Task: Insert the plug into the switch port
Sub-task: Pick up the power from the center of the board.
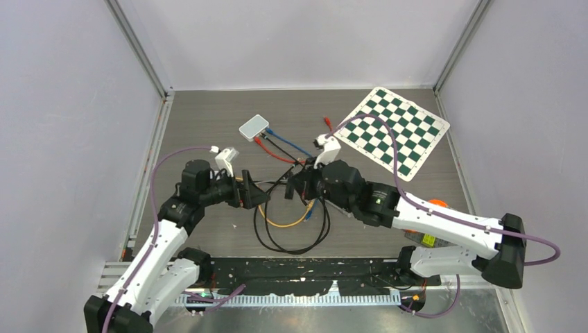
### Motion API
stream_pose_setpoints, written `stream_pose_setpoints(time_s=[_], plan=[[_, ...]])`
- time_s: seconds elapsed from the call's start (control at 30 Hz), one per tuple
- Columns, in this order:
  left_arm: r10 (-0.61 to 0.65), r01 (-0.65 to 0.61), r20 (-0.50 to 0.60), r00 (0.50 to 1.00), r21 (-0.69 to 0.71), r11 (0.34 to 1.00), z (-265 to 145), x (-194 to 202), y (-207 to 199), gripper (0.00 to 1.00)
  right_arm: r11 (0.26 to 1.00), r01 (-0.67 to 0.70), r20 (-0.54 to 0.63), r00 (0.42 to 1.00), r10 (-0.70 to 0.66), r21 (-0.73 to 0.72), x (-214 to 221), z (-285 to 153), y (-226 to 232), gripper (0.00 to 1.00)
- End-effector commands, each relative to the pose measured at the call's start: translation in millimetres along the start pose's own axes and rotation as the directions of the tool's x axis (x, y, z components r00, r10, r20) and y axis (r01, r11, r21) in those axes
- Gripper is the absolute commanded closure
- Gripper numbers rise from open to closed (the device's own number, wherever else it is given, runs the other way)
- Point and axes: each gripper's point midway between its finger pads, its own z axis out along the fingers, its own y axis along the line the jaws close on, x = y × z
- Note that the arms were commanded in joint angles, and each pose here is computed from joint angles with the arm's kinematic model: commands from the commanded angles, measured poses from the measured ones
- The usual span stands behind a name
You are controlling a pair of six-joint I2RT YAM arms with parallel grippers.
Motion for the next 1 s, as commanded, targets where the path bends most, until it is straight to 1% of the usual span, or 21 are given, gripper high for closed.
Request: stream_pose_setpoints(time_s=[0.0, 0.03, 0.07, 0.13, 0.2, 0.3, 0.4, 0.43, 0.47, 0.5, 0.53, 0.57, 0.67, 0.7, 0.8, 0.97], plan=[[0.057, -0.066, 0.069, 0.996, 0.141, 0.988, 9.5, -13.5, -34.0, 0.13, 0.938, -0.347, 0.217, 0.916, 0.338, 0.001, -31.8, -7.6, -9.1, 0.95], [0.049, -0.057, 0.065, 0.997, 0.127, 0.990, 11.5, -11.4, -31.1, 0.13, 0.927, -0.374, 0.242, 0.903, 0.354, 0.040, -25.2, -5.5, -22.2, 0.95], [0.038, -0.044, 0.058, 0.998, 0.108, 0.993, 13.1, -9.0, -26.6, 0.13, 0.905, -0.423, 0.263, 0.879, 0.398, 0.045, -25.3, -6.6, -26.8, 0.95], [0.020, -0.023, 0.056, 0.998, 0.063, 0.998, 14.0, -5.6, -17.1, 0.13, 0.886, -0.452, 0.302, 0.863, 0.405, 0.103, -19.7, -8.2, -44.9, 0.95], [0.011, -0.013, 0.068, 0.998, 0.037, 0.999, 13.7, -5.1, -12.2, 0.13, 0.876, -0.454, 0.350, 0.856, 0.380, 0.161, -17.3, -12.5, -62.7, 0.95], [0.018, -0.020, 0.076, 0.997, 0.030, 0.999, 12.1, -6.1, -11.9, 0.13, 0.867, -0.448, 0.382, 0.857, 0.346, 0.219, -6.6, -21.6, -85.4, 0.95], [0.019, -0.019, 0.077, 0.997, 0.002, 1.000, 10.7, -7.5, -8.3, 0.13, 0.865, -0.445, 0.449, 0.837, 0.311, 0.232, -18.5, -43.7, -99.4, 0.95], [0.017, -0.014, 0.076, 0.997, -0.031, 0.999, 10.3, -8.8, -3.5, 0.13, 0.866, -0.433, 0.456, 0.842, 0.289, 0.251, -18.7, -48.7, -104.7, 0.95], [0.011, -0.007, 0.065, 0.998, -0.071, 0.997, 8.5, -8.8, 1.8, 0.14, 0.866, -0.419, 0.488, 0.836, 0.252, 0.272, -27.2, -59.4, -111.1, 0.95], [0.006, 0.001, 0.053, 0.999, -0.120, 0.993, 5.7, -8.4, 8.3, 0.14, 0.869, -0.387, 0.486, 0.849, 0.206, 0.308, -29.6, -65.8, -116.3, 0.95], [0.006, 0.001, 0.043, 0.999, -0.152, 0.988, 3.8, -8.1, 12.7, 0.13, 0.859, -0.391, 0.519, 0.835, 0.180, 0.331, -40.6, -76.8, -121.9, 0.95], [0.011, -0.004, 0.038, 0.999, -0.163, 0.987, 2.4, -8.3, 13.7, 0.13, 0.855, -0.357, 0.510, 0.850, 0.131, 0.375, -41.7, -84.4, -128.5, 0.95], [0.017, -0.011, 0.037, 0.999, -0.156, 0.988, 1.0, -8.9, 11.4, 0.13, 0.825, -0.347, 0.538, 0.841, 0.064, 0.445, -48.1, -100.7, -145.9, 0.94], [0.020, -0.014, 0.035, 0.999, -0.158, 0.987, 0.8, -9.6, 11.3, 0.13, 0.828, -0.338, 0.542, 0.839, 0.049, 0.448, -50.0, -104.1, -147.6, 0.94], [0.017, -0.012, 0.029, 0.999, -0.164, 0.986, 0.7, -9.4, 12.0, 0.12, 0.827, -0.296, 0.516, 0.856, 0.009, 0.477, -33.2, -97.4, -158.7, 0.95], [0.006, -0.003, 0.015, 1.000, -0.172, 0.985, 3.8, -2.3, 17.8, 0.12, 0.797, -0.312, 0.480, 0.877, 0.033, 0.517, -0.2, -77.1, -173.0, 0.95]])
